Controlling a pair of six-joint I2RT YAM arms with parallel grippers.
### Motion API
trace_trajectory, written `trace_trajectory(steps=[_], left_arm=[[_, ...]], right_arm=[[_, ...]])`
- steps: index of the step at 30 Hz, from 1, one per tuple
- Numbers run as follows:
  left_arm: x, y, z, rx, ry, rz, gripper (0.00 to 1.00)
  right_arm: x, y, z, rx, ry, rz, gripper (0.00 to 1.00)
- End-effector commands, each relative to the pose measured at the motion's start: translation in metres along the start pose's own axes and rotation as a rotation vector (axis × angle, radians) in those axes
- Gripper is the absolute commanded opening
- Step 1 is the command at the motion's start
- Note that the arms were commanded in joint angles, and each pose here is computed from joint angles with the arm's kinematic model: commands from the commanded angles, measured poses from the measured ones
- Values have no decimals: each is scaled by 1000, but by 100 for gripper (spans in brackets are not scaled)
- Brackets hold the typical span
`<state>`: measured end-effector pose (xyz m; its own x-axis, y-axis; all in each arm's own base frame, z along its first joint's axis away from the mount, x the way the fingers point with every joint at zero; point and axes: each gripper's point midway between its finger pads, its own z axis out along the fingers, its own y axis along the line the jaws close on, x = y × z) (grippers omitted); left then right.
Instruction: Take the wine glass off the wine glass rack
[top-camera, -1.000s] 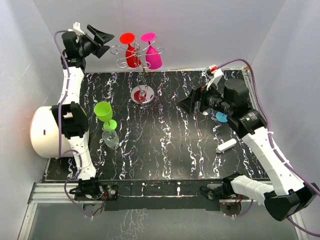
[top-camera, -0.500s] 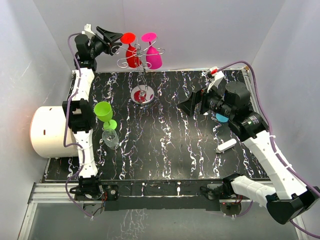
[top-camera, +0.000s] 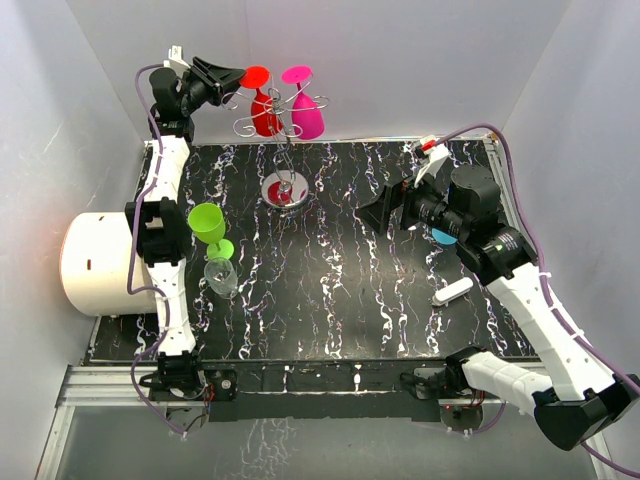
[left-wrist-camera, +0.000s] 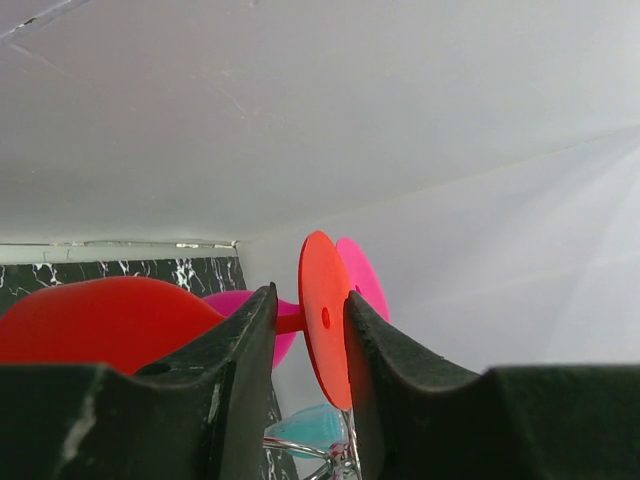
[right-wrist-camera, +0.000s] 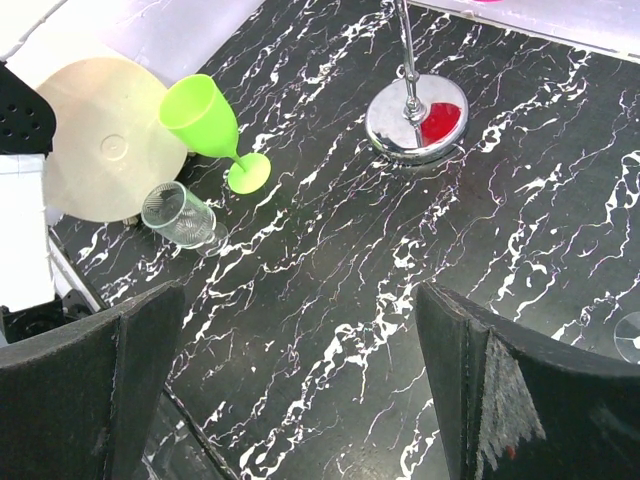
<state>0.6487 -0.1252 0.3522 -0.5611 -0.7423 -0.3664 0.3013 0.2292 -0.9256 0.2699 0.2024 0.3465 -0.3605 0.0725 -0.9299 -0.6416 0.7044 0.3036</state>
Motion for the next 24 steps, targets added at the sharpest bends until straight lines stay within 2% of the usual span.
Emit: trace_trajectory(steps=[1,16,24], left_arm=[[6,-51,-7,67,18,46,30],[6,-68,-15,43,11,31,12],[4,-85,-20,52,0,30,6]], right_arm=[[-20,6,-4,-12,-80,-51,98],[-21,7,-6,-13,-86,-52,98],[-23,8,-8,-11,-91,-53,98]])
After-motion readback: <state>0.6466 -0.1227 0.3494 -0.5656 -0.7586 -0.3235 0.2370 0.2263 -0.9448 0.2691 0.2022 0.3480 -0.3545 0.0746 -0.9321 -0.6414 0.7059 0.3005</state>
